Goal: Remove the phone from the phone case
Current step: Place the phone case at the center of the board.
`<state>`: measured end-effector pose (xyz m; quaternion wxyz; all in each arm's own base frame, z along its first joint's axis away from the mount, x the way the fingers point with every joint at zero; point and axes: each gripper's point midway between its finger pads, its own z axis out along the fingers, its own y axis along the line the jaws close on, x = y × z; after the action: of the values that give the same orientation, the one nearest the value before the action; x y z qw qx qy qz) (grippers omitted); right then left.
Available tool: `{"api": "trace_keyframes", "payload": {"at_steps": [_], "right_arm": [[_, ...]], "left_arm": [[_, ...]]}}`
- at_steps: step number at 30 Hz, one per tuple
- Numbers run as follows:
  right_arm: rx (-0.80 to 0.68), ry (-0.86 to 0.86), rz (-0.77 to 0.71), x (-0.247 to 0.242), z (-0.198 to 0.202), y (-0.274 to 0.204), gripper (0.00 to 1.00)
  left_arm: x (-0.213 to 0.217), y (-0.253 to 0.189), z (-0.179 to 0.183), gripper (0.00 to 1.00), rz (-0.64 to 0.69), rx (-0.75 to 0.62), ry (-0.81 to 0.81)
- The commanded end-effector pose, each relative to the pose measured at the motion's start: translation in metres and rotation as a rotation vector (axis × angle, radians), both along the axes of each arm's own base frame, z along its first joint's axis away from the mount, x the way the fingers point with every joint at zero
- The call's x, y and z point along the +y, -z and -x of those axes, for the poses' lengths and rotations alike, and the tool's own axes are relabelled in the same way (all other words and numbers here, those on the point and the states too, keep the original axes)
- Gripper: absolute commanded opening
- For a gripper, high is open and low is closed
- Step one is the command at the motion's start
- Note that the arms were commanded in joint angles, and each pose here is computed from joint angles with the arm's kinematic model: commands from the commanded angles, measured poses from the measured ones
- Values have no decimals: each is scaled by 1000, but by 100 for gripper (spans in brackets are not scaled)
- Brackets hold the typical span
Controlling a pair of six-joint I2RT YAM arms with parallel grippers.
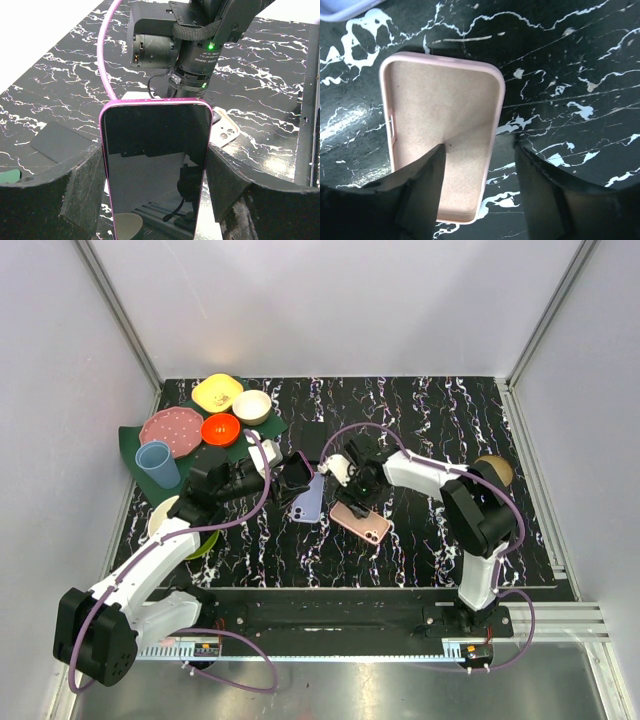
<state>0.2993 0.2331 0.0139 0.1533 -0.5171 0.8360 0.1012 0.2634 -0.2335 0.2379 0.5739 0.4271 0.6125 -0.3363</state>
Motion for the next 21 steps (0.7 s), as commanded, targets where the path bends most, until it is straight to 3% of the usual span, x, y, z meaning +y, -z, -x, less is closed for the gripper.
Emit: {"api": "trace_keyframes", "payload": {"at_steps": [1, 5, 8, 14, 21], "right_arm": [[-28, 40, 12, 0, -14, 5, 57], [-3, 57, 19, -3, -11, 11, 21], [-5, 69, 33, -6, -12, 12, 1], [-30, 180, 54, -18, -27, 9, 0], [-65, 496, 12, -48, -57, -14, 0]], "left_arm": [[-1, -42, 0, 31, 58, -136, 16], [-2, -42, 0, 31, 60, -136, 19], [-2, -43, 1, 31, 64, -136, 23], [-2, -43, 1, 31, 66, -135, 22], [-1, -44, 0, 31, 63, -137, 11]]}}
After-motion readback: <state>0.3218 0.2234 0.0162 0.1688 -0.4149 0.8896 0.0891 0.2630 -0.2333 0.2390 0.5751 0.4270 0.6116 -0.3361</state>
